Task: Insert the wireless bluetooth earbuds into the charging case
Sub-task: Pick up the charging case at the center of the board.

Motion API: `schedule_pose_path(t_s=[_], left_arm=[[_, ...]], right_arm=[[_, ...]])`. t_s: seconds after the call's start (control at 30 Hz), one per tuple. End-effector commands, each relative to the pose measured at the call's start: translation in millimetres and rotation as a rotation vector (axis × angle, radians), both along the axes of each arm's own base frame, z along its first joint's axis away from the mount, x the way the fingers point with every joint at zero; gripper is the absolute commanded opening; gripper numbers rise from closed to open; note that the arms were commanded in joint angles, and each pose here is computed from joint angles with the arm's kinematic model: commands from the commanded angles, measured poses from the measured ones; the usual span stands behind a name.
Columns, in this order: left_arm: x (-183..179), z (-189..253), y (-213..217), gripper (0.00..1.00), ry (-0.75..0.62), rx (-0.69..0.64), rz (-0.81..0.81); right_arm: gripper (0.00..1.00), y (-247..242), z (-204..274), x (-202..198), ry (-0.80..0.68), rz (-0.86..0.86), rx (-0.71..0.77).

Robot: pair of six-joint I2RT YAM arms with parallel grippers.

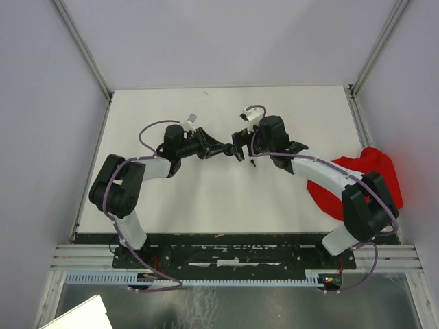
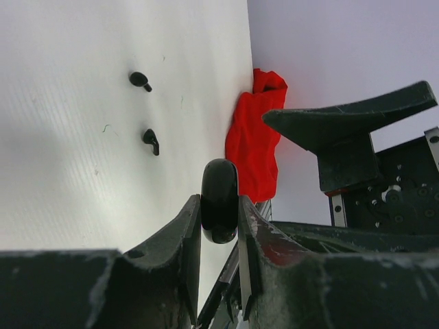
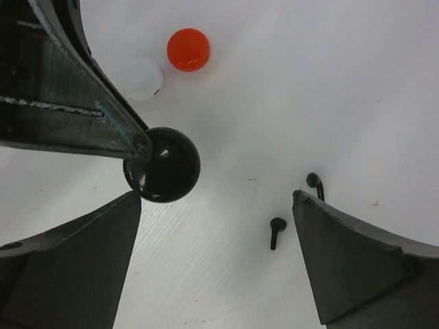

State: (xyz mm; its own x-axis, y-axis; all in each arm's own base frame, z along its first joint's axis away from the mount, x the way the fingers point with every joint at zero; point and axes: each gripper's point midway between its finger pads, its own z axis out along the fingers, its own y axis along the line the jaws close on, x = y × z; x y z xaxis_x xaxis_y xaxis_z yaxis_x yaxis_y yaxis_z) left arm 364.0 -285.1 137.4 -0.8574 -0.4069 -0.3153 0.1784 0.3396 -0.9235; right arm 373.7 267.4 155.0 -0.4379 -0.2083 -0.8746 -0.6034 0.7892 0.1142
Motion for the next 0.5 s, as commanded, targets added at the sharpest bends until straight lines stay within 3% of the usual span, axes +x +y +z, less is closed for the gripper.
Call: schedule_pose_path(t_s=[0.0, 0.3, 0.47], left_arm=[[11.4, 8.9, -1.6, 0.03, 0.050, -0.024, 0.051], [13.4, 7.4, 1.4, 0.03, 0.082, -0.014, 0.083], [7.3, 13.4, 0.6, 0.03, 0.050, -0.021, 0.052]], right_arm=[[0.99, 7.2, 17.3, -13.7, -0.051, 0.080, -0.051], [1.00, 22.1, 4.2, -33.6, -0.175, 0.105, -0.327], [1.00, 22.2, 7.4, -26.0, -0.075, 0.023, -0.182]])
